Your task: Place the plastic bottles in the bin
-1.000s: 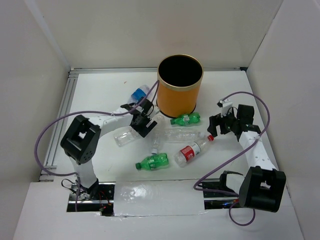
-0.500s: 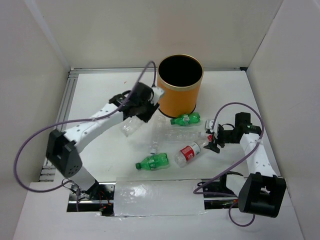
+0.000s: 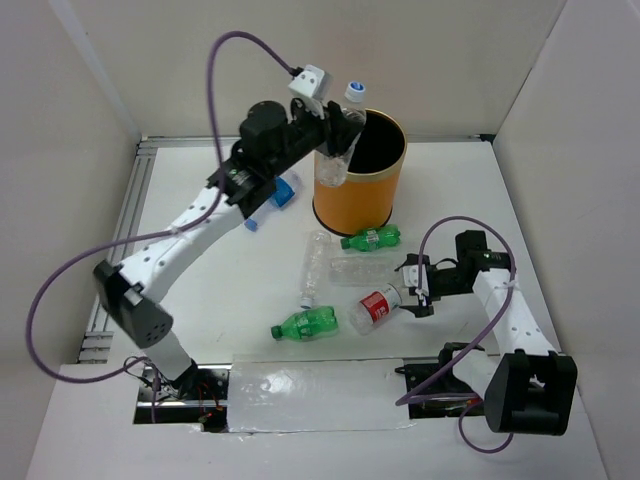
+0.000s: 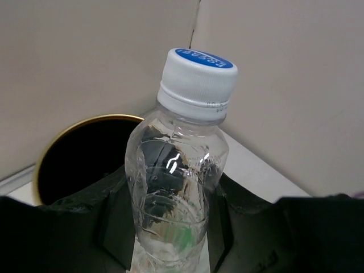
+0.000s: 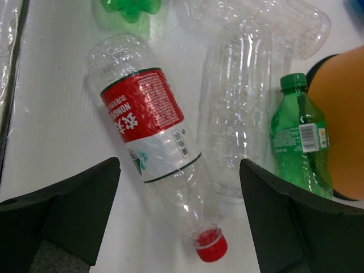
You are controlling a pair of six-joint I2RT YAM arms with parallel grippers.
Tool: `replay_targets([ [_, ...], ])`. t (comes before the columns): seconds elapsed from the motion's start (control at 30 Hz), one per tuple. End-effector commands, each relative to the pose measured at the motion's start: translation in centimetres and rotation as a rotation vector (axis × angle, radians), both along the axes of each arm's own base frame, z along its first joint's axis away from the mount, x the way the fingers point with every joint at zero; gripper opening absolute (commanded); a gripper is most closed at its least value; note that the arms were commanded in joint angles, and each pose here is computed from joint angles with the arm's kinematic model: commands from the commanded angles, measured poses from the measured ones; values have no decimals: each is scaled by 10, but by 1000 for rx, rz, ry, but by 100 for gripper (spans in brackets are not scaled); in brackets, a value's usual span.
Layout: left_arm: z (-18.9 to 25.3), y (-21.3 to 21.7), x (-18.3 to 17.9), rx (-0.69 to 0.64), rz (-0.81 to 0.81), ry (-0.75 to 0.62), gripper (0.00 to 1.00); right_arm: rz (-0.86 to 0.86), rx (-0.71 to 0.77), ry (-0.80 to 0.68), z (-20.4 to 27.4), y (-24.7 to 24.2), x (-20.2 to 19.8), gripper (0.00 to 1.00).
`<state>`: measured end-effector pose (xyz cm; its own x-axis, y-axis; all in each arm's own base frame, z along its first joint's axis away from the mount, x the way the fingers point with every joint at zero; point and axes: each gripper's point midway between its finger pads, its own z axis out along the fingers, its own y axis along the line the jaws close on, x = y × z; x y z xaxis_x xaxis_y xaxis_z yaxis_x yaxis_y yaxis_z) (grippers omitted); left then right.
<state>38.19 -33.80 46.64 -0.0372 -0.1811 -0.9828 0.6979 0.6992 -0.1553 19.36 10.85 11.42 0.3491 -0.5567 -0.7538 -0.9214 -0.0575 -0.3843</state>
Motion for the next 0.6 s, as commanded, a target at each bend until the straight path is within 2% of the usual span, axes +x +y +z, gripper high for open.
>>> replay_targets([
  [0.0, 36, -24, 25, -239, -10, -66, 0, 45, 11, -12, -4, 8, -12, 92],
  [0.1, 64, -28, 35, -338, -21, -96, 3, 47, 3, -11, -9, 8, -14, 92],
  [0.13, 54, -34, 50, -336, 4, -82, 3, 54, -8, -23, -10, 9, -12, 92],
  [0.27, 50, -36, 70, -384, 39, -50, 7, 50, -23, -17, -18, 8, -12, 92],
  [0.37, 44, -34, 78, -403, 53, -37, 9, 44, -22, -9, -21, 8, -11, 92],
  [0.5, 56, -29, 66, -492, -31, -55, 11, 44, -21, 2, -24, 8, -13, 92],
  [0.57, 61, -25, 73, -506, 39, -75, 11, 53, -21, 0, -27, 10, -15, 92],
])
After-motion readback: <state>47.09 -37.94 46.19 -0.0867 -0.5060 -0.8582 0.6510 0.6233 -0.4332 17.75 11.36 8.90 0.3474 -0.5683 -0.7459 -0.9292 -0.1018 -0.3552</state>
